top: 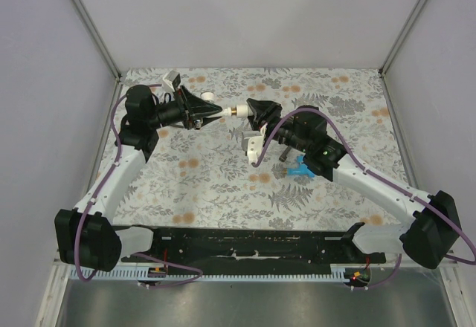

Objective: Install the water faucets

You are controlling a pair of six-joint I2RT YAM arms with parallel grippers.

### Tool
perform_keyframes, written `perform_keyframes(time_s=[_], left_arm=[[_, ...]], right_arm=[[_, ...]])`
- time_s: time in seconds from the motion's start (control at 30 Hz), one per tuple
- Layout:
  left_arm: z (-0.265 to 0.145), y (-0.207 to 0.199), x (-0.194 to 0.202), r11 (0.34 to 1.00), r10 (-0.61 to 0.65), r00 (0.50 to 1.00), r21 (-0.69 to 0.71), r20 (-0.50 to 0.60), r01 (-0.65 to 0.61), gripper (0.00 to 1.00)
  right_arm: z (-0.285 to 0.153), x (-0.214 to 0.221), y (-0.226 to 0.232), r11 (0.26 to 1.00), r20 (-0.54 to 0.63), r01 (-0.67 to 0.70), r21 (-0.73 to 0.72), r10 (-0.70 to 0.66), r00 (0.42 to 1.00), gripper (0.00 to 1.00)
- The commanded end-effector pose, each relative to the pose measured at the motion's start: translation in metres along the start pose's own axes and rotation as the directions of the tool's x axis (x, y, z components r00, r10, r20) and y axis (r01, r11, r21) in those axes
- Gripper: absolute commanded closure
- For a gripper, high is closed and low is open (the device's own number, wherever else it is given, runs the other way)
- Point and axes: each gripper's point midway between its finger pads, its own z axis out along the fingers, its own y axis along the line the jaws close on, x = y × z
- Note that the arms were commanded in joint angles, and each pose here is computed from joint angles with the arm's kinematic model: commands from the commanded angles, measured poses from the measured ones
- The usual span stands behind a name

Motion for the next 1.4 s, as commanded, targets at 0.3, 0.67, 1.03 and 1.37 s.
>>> perform_keyframes(time_s=[0.3, 0.67, 1.03, 1.37], left_arm=[[-0.004, -0.026, -0.001, 0.995, 0.095, 0.995, 0.027, 0.012, -0.095, 0.98], [-0.003, -0.019, 0.001, 0.995, 0.102, 0.995, 0.016, 0.012, -0.102, 0.98], [-0.007, -0.031, 0.001, 0.974, 0.213, 0.974, 0.063, 0.075, -0.217, 0.98], [-0.009, -0.031, 0.009, 0.934, 0.341, 0.938, 0.087, 0.061, -0.345, 0.98]], right_arm=[[-0.001, -0.022, -0.034, 0.995, 0.059, 0.077, 0.064, -0.081, 0.995, 1.00], [0.005, -0.025, -0.036, 0.996, 0.072, 0.065, 0.056, -0.069, 0.995, 1.00], [0.007, -0.033, -0.033, 1.000, 0.092, -0.016, 0.011, 0.015, 0.996, 1.00], [0.004, -0.040, -0.031, 0.998, 0.104, -0.050, -0.049, 0.055, 0.993, 1.00]])
